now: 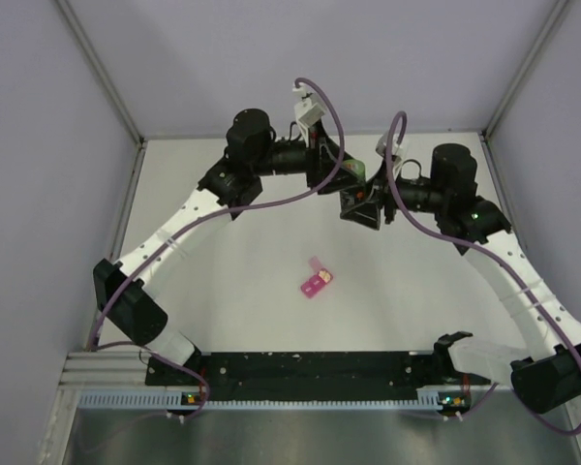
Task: Sort the pills into containers
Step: Screw the lid of the pill bottle onto the pill bottle.
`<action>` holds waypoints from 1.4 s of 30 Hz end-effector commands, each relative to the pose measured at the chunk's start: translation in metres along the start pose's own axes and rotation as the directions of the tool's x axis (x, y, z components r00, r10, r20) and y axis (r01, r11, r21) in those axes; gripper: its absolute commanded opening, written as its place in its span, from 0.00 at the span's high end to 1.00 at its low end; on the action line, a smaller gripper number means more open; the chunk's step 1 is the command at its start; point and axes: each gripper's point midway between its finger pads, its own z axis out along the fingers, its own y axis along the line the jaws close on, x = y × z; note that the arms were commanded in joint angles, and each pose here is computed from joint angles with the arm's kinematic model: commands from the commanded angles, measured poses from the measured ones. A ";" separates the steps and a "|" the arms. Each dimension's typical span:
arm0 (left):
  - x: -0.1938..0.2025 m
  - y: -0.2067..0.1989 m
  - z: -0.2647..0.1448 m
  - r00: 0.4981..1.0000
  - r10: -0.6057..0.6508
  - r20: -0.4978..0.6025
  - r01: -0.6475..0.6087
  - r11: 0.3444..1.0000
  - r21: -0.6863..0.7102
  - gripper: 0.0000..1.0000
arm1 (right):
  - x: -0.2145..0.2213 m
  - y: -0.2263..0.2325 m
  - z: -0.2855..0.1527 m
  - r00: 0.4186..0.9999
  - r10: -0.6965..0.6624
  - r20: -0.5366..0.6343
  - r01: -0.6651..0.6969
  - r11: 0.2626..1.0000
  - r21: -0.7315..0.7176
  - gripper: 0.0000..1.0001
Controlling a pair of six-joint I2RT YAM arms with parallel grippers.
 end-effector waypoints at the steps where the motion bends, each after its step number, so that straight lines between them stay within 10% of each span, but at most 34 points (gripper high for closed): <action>1: -0.012 -0.025 -0.022 0.999 0.022 0.045 -0.028 0.991 0.129 0.94 | -0.032 0.031 -0.014 0.988 -0.114 0.100 0.125 0.986 -0.113 1.00; 18: 0.023 -0.087 -0.062 0.989 0.145 -0.015 -0.123 0.884 0.451 0.97 | -0.038 0.074 -0.025 0.993 -0.052 0.104 0.091 0.903 -0.421 1.00; 27: 0.019 -0.085 -0.061 0.988 0.154 -0.007 -0.135 0.883 0.450 0.68 | -0.036 0.079 -0.028 0.994 -0.038 0.104 0.081 0.894 -0.441 1.00; 34: -0.004 -0.070 -0.059 0.992 0.117 0.042 -0.124 0.927 0.354 0.02 | -0.031 0.070 -0.026 0.993 -0.046 0.105 0.083 0.920 -0.384 1.00; 42: -0.039 -0.045 -0.067 0.991 0.028 0.128 -0.049 0.986 0.162 0.01 | -0.030 0.046 -0.023 0.988 -0.116 0.105 0.137 0.968 -0.210 1.00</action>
